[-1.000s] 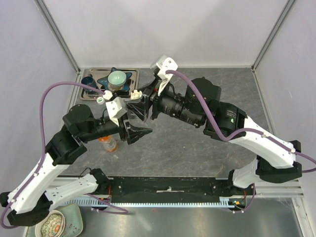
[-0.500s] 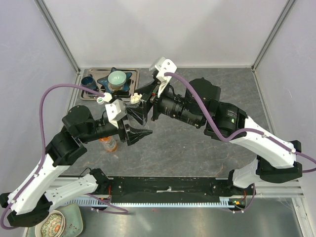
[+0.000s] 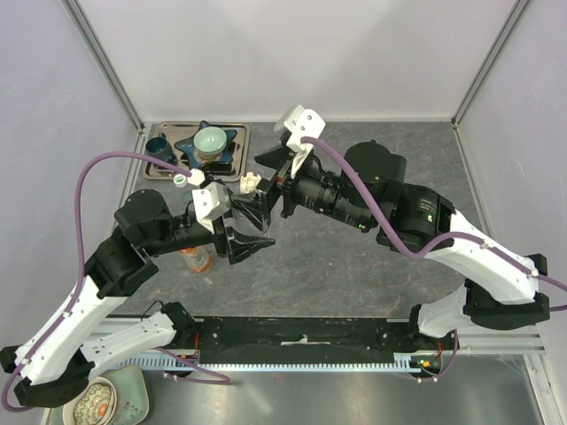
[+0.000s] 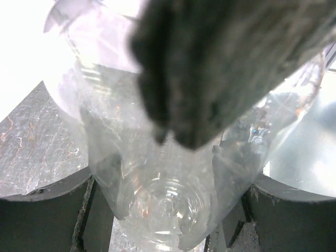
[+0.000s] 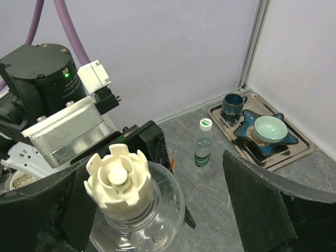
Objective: Screw on the bottle caps
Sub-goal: Screw the bottle cap onto the plastic bottle.
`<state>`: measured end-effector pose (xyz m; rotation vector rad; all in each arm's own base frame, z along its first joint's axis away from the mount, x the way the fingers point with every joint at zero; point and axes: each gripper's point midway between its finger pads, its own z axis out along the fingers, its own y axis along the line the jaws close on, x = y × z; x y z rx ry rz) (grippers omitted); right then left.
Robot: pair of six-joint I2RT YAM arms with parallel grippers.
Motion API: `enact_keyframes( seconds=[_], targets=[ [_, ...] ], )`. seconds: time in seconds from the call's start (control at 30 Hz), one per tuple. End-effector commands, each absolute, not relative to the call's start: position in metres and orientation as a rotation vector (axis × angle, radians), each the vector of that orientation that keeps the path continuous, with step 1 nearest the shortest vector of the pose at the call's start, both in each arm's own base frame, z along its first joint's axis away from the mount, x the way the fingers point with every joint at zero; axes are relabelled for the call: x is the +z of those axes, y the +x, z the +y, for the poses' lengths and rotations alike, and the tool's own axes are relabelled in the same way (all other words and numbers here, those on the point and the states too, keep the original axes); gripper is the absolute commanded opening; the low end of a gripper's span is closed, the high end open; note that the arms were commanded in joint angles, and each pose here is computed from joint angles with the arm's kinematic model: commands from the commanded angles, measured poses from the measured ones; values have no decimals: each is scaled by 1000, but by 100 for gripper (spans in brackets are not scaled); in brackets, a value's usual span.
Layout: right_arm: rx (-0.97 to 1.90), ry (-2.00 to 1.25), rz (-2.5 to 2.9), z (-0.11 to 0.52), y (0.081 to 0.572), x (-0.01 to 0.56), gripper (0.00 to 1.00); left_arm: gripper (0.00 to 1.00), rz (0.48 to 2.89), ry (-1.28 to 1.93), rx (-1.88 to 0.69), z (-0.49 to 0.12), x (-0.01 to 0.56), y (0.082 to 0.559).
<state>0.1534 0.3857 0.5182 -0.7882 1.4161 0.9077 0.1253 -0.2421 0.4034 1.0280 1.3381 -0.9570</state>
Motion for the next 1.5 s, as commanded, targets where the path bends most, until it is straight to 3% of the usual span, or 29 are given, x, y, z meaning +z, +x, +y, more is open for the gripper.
enact_keyframes(
  seconds=[0.0, 0.57, 0.8, 1.07, 1.47],
  targets=[
    [791, -1020, 1499, 360, 139, 476, 98, 9, 1095, 935, -949, -232, 470, 120],
    [838, -1127, 1509, 315, 108, 469, 98, 8, 1100, 909, -946, -227, 471, 122],
    [854, -1104, 1379, 304, 104, 505, 98, 8, 1108, 953, -1022, -230, 461, 109],
    [1050, -1311, 985, 315, 52, 562, 98, 8, 1070, 1216, -1252, -243, 417, 63],
    [1316, -1444, 962, 353, 48, 536, 88, 2, 997, 1405, -1300, -246, 376, 46]
  ],
)
